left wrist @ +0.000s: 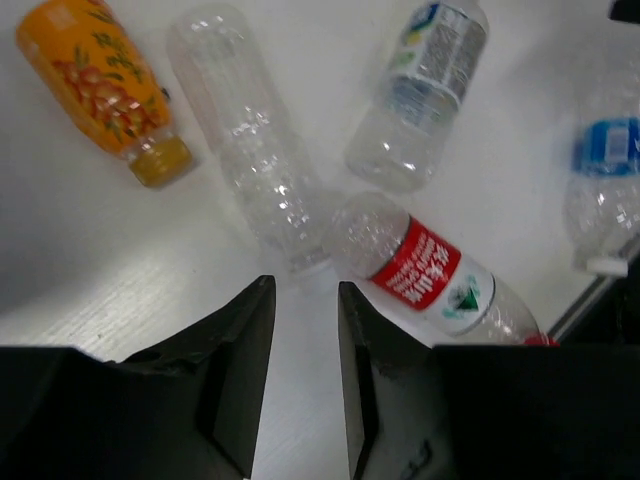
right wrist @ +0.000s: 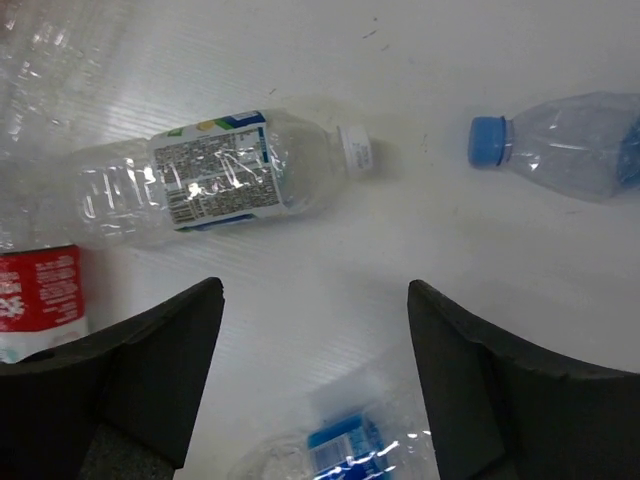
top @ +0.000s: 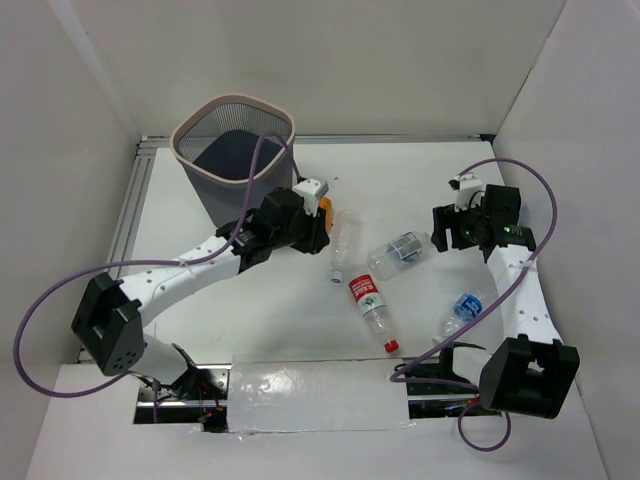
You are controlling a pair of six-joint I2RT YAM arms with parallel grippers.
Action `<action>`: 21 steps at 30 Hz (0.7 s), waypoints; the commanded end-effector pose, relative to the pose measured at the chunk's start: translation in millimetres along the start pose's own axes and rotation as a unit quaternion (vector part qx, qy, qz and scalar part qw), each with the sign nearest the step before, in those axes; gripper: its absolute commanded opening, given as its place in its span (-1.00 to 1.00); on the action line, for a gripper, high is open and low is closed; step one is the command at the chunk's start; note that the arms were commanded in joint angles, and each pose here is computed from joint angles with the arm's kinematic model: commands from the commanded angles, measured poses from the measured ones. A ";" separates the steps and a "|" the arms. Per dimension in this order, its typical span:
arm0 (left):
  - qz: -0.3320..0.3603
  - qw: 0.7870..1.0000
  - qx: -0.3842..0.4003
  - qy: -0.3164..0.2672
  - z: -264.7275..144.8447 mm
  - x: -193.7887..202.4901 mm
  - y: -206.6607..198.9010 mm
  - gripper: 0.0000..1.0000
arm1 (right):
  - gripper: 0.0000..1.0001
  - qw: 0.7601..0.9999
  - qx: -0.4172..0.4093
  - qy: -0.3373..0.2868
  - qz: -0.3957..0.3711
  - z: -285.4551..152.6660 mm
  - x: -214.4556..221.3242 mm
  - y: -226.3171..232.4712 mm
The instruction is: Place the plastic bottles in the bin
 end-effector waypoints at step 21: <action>-0.090 0.942 -0.325 -0.010 126.2 -29.5 69.0 0.73 | 0.36 0.999 -0.040 -0.007 0.030 3.9 1.7 9.9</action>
Point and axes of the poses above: each gripper's point midway between its finger pads, its own z axis out along the fingers, its own y axis along the line the jaws close on, x = y × z, the point moved 4 cm from there along -z, back along the fingers, and after that the axes turned 2 degrees about -z, right-handed, at the moved point
